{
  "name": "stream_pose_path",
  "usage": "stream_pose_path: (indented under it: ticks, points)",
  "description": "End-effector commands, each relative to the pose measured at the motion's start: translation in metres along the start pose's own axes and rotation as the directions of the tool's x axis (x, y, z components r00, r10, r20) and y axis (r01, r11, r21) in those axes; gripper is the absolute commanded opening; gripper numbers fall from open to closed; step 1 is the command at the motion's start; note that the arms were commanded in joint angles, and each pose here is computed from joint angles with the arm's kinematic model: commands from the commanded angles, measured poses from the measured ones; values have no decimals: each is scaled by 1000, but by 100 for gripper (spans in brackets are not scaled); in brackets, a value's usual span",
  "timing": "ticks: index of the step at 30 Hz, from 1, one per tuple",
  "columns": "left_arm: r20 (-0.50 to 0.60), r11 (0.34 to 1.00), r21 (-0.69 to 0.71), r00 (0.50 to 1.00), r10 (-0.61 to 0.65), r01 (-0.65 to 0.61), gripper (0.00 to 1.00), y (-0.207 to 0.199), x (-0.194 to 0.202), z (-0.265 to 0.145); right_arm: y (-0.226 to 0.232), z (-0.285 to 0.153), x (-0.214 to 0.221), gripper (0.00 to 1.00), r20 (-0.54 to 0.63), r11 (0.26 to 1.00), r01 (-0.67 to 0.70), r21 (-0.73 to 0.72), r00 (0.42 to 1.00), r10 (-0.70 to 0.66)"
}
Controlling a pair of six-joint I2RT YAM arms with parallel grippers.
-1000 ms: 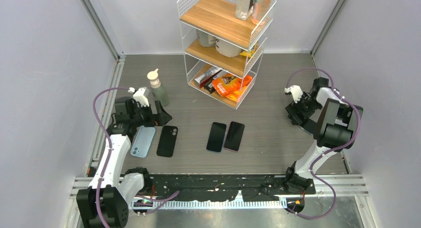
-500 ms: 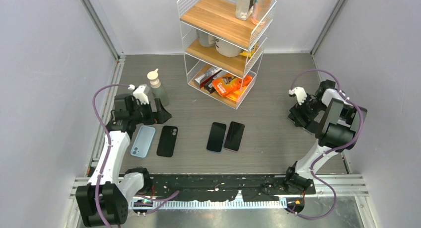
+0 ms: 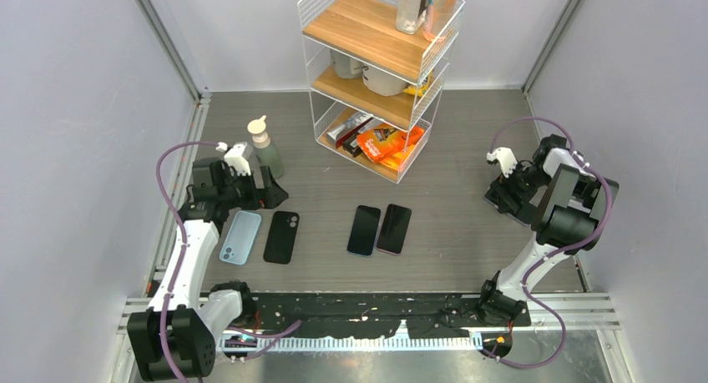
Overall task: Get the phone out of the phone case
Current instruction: Pick up the phone at the center of the board.
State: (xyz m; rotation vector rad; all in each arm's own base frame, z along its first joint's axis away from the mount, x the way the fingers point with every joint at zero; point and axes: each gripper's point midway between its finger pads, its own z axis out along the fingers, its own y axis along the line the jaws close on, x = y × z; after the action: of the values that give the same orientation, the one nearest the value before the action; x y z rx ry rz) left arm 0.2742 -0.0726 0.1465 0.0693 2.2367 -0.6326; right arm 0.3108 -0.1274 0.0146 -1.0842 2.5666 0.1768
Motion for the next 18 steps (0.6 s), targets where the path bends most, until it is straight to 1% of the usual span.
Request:
stream_pose_path:
  ticks: [1,3,4,5,10,11,13,18]
  points:
    - [45,999,27,999,26,-27,94,-7,-19,-4,24,12,35,48,-111,994,-41,-103,993,29]
    - [40,999,32,999,22,-23,94,-7,-19,-3,26,9,30,33,-88,994,-44,-98,995,35]
    - [40,999,34,999,21,-22,94,-8,-21,-3,26,9,27,30,-72,994,-47,-99,997,40]
    - [38,999,36,999,19,-21,93,-8,-21,-2,27,7,24,24,-61,995,-47,-93,997,41]
    - [44,998,57,999,21,-24,93,-12,-27,-1,32,1,5,15,26,995,-56,-82,998,59]
    - [46,998,61,999,24,-27,93,-12,-27,-1,33,-3,-1,11,51,995,-55,-78,997,59]
    - [57,997,73,998,36,-40,92,-14,-29,-1,36,-7,-12,6,84,995,-56,-76,995,63]
    - [84,994,82,995,59,-66,92,-16,-34,-1,46,-14,-32,6,132,998,-29,-64,991,37]
